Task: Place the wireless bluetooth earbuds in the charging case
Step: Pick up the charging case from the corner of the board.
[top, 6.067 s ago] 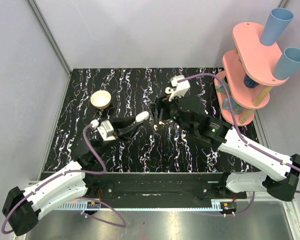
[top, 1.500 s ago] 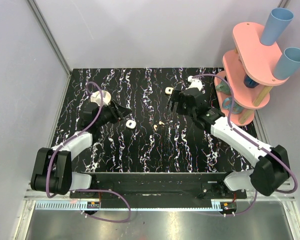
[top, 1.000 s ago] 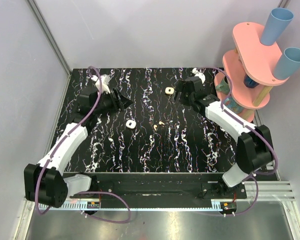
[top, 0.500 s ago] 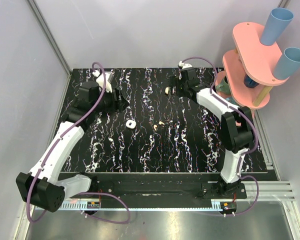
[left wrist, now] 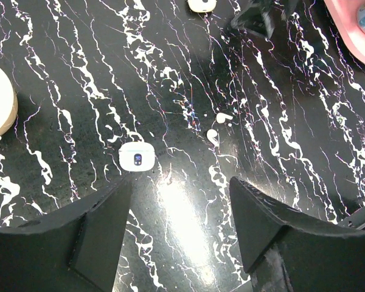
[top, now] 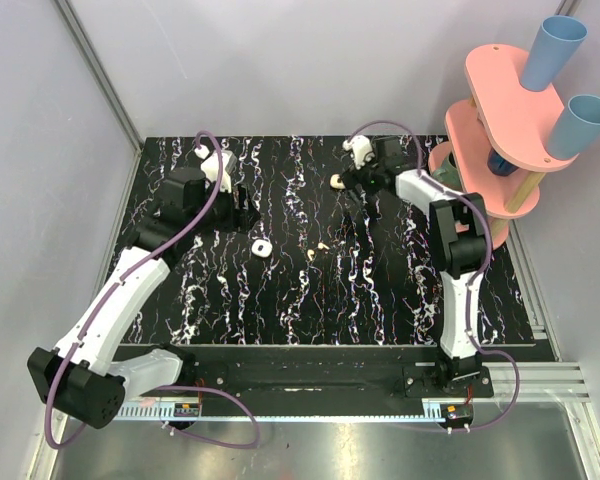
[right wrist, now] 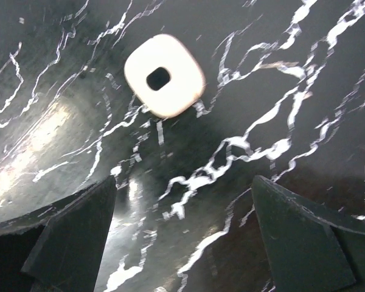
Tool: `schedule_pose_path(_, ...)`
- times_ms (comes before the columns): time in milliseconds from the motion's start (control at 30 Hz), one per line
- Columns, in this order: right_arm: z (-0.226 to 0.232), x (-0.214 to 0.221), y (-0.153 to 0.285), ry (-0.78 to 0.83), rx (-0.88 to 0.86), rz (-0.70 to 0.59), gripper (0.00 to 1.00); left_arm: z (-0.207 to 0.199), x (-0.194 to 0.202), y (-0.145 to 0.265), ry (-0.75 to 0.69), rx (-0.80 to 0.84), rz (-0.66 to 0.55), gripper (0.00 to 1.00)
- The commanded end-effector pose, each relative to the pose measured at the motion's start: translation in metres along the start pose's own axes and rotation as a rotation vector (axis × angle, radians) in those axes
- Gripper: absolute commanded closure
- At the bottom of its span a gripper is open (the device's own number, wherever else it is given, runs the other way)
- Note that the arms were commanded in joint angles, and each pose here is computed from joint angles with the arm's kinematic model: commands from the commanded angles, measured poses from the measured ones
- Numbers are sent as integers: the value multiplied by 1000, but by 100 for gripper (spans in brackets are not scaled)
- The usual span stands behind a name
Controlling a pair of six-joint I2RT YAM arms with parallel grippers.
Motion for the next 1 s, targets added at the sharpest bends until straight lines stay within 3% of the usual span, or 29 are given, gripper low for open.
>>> schedule_pose_path(0, -39, -49, 14, 99, -132, -322, 0, -3, -11, 8, -32, -3, -61, 30)
schedule_pose_path(333, -46, -52, -4, 220, -322, -463, 0, -3, -9, 7, -41, -6, -62, 30)
schedule_pose_path(600, -47, -67, -9, 213, -466, -552, 0, -1, -9, 5, -45, -10, -63, 29)
schedule_pose_path(767, -40, -50, -22, 164, -555, -473, 0, -1, -9, 3, -43, -11, -63, 29)
schedule_pose_path(967, -44, -33, -30, 233, -497, -367, 0, -1, -8, -1, -37, -11, -59, 29)
Point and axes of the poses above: each gripper's point midway between its finger pads, its own y axis back along the fingers, its own z axis along the line the jaws close on, x = y × z, the point moved 4 cm from there along y, back along the fingers, and after that the axes turned 6 degrees about y, right-handed, at the moved point
